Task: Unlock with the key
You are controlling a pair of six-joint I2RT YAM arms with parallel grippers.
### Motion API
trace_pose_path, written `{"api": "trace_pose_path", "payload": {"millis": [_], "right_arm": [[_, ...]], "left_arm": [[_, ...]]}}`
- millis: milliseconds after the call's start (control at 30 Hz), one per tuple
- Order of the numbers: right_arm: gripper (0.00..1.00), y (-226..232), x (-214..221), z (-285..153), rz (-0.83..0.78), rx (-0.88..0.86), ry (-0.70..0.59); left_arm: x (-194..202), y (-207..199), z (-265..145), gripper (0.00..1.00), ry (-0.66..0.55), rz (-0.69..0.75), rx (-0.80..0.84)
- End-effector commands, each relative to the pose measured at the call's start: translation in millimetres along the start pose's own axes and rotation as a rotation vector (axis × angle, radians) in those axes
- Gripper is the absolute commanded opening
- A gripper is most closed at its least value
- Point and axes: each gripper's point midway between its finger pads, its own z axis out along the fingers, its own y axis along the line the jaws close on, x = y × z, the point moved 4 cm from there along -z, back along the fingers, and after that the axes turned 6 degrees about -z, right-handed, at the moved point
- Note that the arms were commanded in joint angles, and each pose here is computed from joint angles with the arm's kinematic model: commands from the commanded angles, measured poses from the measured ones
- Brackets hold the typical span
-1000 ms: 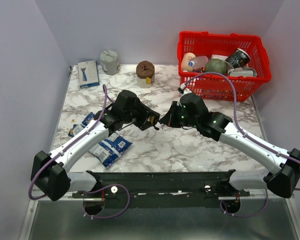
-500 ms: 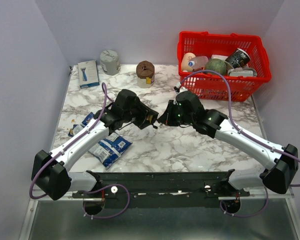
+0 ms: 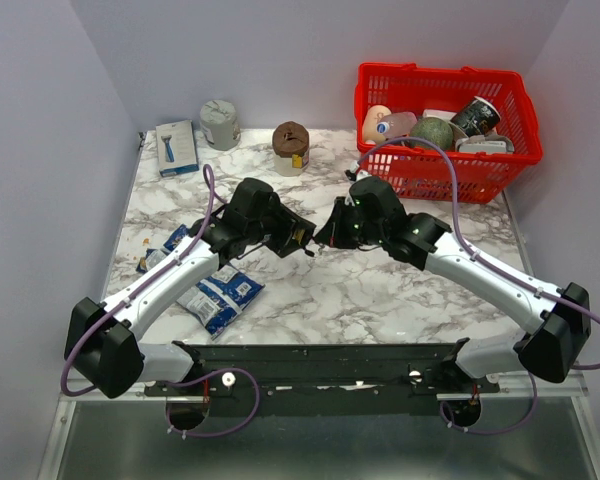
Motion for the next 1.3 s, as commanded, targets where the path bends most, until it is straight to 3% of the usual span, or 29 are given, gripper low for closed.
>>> {"api": "trace_pose_path", "payload": {"millis": [0,667,1000,1267], "right_arm": [[0.01,-5.5,-16.9,17.2,-0.005,0.021,-0.057],[0.01,-9.5,-19.4,36.9,-0.006,0.019,-0.023],[0.01,-18.6,-26.5,34.2,0.143,-0.051,-0.040],[0.01,-23.3,-32.0,19.1,0.297,-0.129,-0.068]], "left_arm": [[38.0,-43.5,-28.9,0.00,0.194,0.072,0.172],[40.2,-46.9,-27.8,0.00,0.210,0.074,0.190],[44.4,-62.0,-32.5,0.00,0.237,0.146,0.366],[45.6,-66.9,-32.8,0.00,0.227,0.274,0.409]]}}
